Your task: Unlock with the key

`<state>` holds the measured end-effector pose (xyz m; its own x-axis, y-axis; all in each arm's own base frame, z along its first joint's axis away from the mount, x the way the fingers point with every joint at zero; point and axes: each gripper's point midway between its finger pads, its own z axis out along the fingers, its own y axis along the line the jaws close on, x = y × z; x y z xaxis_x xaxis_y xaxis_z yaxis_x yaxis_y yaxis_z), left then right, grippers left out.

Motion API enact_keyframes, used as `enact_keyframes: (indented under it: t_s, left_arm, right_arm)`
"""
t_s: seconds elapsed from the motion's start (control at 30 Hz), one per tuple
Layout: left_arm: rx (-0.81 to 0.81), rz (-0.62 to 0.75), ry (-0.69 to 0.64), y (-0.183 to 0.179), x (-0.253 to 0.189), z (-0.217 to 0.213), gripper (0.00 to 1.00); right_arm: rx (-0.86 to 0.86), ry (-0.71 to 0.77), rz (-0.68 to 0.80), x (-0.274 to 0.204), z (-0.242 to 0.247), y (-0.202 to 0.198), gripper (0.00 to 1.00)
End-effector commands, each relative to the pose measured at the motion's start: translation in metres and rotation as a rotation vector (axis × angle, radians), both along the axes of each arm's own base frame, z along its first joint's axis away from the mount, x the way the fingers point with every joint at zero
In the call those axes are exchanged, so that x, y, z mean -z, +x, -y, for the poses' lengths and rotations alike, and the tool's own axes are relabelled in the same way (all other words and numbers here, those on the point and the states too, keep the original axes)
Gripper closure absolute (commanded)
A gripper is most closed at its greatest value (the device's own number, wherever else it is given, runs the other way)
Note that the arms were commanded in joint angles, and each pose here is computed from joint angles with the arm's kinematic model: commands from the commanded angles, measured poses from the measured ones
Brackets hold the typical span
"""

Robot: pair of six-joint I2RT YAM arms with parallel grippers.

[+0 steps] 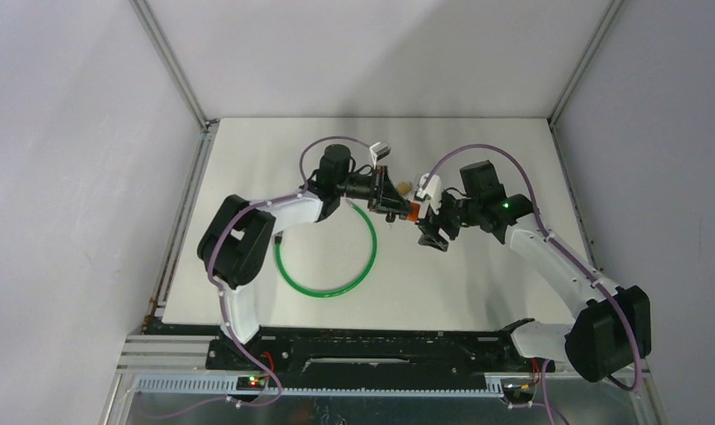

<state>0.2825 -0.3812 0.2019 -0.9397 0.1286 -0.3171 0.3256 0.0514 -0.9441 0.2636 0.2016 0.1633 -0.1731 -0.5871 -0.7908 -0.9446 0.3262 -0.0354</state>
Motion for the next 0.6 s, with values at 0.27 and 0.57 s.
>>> enact_keyframes:
  t_s: [0.27,0.57]
  left_arm:
    - [-0.006,0.181,0.019,0.000,-0.019,-0.010,1.00]
    - [0.006,0.168,-0.016,-0.005,-0.027,-0.008,1.00]
  right_arm:
    - [0.033,0.011,-0.017,-0.003,0.005,-0.001,0.28]
    - [0.036,-0.002,-0.084,0.016,-0.003,0.012,0.39]
